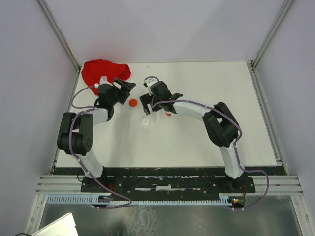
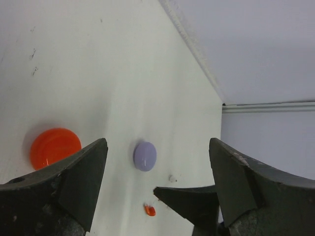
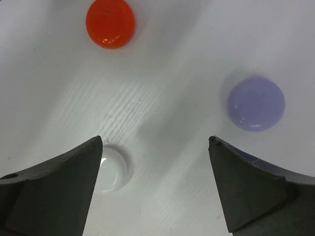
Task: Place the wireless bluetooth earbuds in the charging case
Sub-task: Pick up the charging case at the center of the board.
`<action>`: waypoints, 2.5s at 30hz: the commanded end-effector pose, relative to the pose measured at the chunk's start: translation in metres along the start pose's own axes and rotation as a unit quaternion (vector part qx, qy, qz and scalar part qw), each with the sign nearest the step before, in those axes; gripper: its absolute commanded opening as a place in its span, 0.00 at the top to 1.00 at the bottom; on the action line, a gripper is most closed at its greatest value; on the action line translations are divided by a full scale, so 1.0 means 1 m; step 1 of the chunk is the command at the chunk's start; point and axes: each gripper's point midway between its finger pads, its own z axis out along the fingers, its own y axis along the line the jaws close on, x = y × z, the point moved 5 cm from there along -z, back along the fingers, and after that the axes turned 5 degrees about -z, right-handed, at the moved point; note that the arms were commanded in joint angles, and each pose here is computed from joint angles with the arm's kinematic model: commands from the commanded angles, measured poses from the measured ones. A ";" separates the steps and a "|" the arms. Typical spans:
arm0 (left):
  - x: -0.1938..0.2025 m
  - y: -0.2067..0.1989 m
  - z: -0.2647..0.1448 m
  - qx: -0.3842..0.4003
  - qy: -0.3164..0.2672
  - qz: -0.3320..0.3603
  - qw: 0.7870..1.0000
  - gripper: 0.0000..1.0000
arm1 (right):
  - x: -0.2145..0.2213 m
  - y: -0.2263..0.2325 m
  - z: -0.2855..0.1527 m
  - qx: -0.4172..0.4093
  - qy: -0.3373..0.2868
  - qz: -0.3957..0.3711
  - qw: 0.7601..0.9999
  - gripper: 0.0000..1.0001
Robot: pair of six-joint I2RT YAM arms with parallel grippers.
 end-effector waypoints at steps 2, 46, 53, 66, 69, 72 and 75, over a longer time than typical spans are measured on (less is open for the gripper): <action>-0.016 -0.017 -0.028 0.058 -0.036 -0.025 0.997 0.13 | -0.031 0.023 0.022 -0.029 -0.015 0.001 0.999 0.04; -0.063 0.055 -0.120 0.005 -0.163 -0.118 0.980 0.00 | -0.039 0.063 0.124 0.058 -0.016 0.011 0.998 0.34; -0.062 0.057 -0.119 0.008 -0.156 -0.122 0.980 0.00 | -0.038 0.060 0.123 0.072 -0.014 0.016 0.997 0.56; -0.053 0.042 -0.107 0.061 -0.074 -0.087 0.992 0.18 | -0.079 0.050 0.054 0.039 -0.150 -0.036 0.987 0.78; -0.050 0.036 -0.104 0.092 -0.055 -0.089 0.990 0.27 | -0.086 0.047 0.032 0.018 -0.176 -0.045 0.983 0.79; -0.044 0.030 -0.099 0.113 -0.026 -0.085 0.990 0.33 | -0.088 0.045 0.012 -0.017 -0.194 -0.055 0.979 0.79; -0.035 0.024 -0.093 0.129 0.005 -0.084 0.988 0.38 | -0.086 0.039 -0.007 -0.050 -0.207 -0.069 0.975 0.79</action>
